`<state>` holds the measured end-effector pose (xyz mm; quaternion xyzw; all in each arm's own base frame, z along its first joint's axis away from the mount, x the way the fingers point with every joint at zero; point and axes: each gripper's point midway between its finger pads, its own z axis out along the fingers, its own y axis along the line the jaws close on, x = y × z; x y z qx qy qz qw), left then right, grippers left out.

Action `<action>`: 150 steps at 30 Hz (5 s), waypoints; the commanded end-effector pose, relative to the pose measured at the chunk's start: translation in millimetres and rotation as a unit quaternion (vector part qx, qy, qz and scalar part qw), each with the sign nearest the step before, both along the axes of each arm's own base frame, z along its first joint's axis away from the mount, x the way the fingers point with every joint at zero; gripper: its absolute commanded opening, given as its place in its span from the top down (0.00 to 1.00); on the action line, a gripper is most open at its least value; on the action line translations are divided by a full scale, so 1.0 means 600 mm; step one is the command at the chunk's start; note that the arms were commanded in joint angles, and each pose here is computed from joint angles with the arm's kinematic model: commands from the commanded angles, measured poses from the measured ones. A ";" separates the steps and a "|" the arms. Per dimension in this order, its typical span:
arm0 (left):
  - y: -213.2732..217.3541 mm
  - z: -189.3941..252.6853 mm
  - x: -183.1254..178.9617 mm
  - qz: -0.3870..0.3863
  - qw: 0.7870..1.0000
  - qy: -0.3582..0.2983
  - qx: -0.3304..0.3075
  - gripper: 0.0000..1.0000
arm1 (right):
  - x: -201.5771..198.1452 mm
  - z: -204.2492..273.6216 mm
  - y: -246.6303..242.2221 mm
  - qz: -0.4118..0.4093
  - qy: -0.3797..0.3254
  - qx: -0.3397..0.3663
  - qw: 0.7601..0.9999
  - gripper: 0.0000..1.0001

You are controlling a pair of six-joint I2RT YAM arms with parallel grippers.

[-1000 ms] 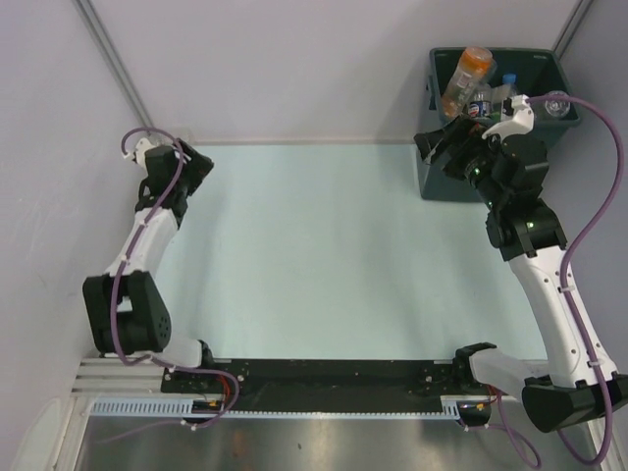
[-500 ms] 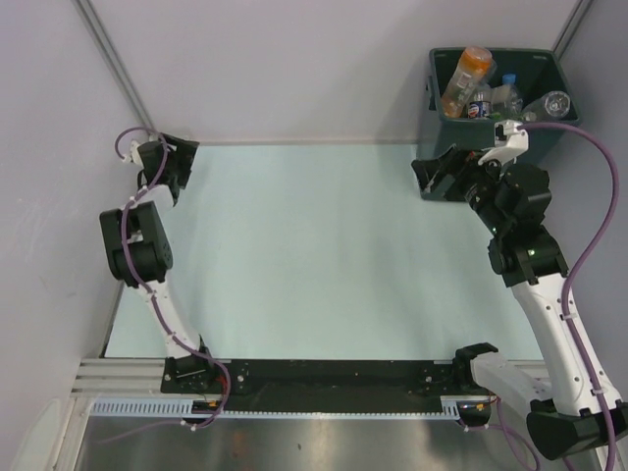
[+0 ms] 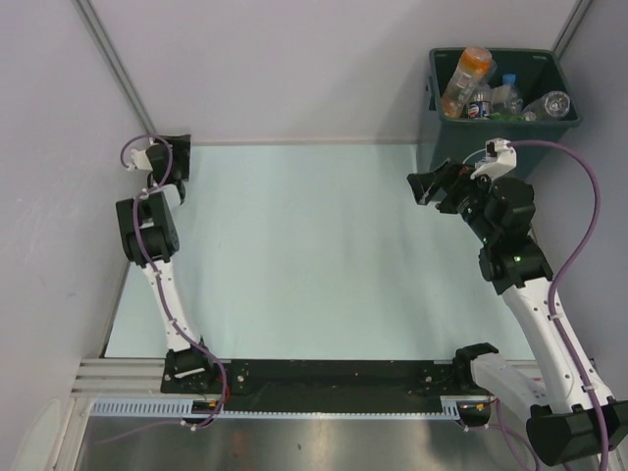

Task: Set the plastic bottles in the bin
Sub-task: Pick up the plastic bottle from the corner of the board.

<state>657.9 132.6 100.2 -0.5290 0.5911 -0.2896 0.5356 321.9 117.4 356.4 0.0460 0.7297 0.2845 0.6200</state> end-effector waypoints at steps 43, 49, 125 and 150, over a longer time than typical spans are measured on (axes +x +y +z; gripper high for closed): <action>0.091 -0.045 0.133 0.104 0.992 -0.050 0.041 0.66 | 0.046 -0.071 -0.043 -0.074 0.012 0.039 0.996 0.03; 0.064 0.001 0.128 0.077 0.992 -0.057 0.077 0.92 | 0.040 -0.065 -0.045 -0.075 0.009 0.044 0.996 0.03; -0.676 0.391 -0.880 -0.733 0.496 -0.366 0.289 0.92 | -0.234 0.098 0.328 0.393 -0.154 0.050 0.905 0.45; -0.539 0.381 -0.734 -0.490 0.723 -0.189 0.449 0.00 | 0.000 0.361 -0.100 -0.281 -0.222 -0.158 0.920 0.71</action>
